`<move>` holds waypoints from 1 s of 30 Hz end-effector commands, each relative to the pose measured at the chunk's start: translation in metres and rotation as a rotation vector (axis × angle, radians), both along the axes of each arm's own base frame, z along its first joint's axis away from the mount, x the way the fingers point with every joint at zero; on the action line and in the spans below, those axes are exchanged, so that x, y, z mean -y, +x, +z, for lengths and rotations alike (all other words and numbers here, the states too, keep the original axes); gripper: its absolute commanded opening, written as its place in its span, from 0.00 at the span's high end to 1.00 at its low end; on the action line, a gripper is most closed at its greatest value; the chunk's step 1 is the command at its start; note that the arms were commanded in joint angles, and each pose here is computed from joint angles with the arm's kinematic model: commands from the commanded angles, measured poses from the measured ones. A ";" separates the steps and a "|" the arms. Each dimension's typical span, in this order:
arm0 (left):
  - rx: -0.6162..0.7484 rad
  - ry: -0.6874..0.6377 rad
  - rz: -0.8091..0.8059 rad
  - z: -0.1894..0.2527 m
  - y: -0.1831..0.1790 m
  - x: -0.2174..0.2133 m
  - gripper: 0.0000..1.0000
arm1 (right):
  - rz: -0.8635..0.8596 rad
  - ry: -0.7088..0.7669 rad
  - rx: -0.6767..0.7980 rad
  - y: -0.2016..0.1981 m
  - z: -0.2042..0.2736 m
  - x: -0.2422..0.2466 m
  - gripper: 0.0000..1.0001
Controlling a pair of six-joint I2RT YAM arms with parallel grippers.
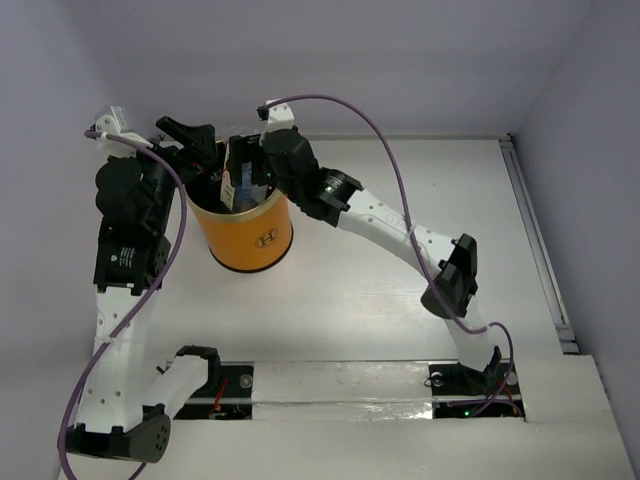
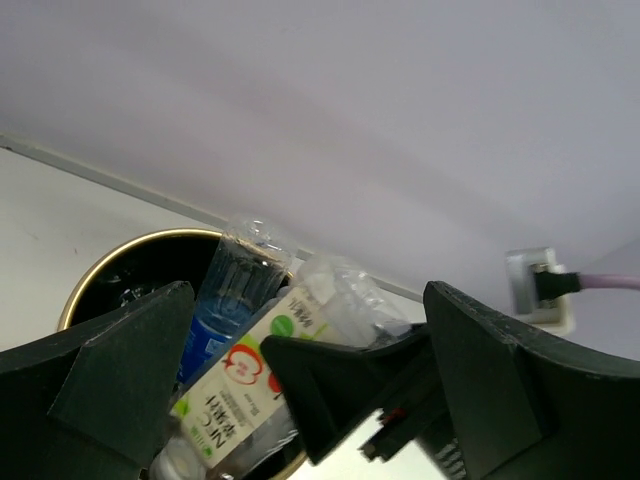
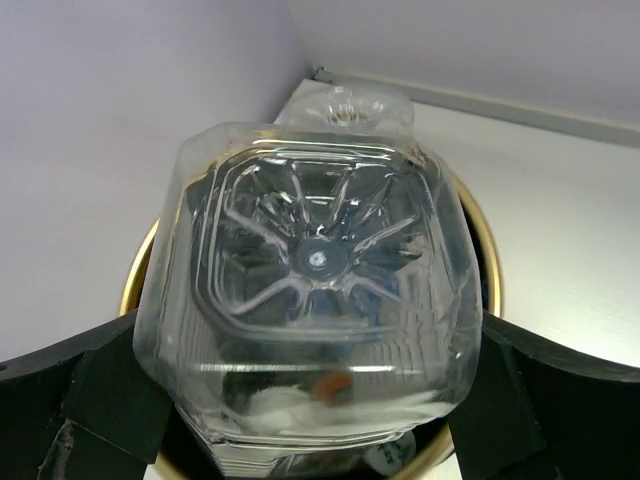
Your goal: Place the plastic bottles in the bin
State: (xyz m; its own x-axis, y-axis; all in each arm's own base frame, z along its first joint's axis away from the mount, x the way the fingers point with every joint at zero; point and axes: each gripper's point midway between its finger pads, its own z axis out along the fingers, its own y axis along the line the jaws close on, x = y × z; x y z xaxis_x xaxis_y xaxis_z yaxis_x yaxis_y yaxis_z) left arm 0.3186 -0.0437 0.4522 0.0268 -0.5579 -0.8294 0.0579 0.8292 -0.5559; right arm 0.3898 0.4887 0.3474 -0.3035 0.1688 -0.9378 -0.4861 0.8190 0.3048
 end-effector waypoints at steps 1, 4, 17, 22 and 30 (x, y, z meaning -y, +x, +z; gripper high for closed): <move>0.066 -0.017 0.000 0.026 -0.015 -0.002 0.01 | 0.011 0.129 0.137 -0.025 0.117 0.040 0.00; 0.054 -0.025 0.013 0.027 -0.021 -0.005 0.01 | 0.018 0.168 0.145 -0.040 0.135 0.058 0.00; 0.056 -0.044 -0.022 0.026 -0.041 0.000 0.01 | 0.091 0.166 0.028 -0.050 0.091 0.050 0.01; 0.080 -0.067 -0.108 0.036 -0.059 0.014 0.01 | 0.046 0.295 0.124 -0.086 0.133 0.122 0.71; 0.163 -0.125 -0.196 0.053 -0.107 0.025 0.01 | -0.260 0.390 0.135 -0.167 0.112 0.320 0.96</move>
State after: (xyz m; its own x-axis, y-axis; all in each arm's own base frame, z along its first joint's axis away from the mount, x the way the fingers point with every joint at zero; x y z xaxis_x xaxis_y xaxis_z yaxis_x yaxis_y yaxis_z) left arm 0.2467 -0.0624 0.4751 -0.0188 -0.6327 -0.7741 0.1927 0.7575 -0.6238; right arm 0.2401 0.2450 0.4475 -0.1909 0.4340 -0.8805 -0.4687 0.7478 0.4702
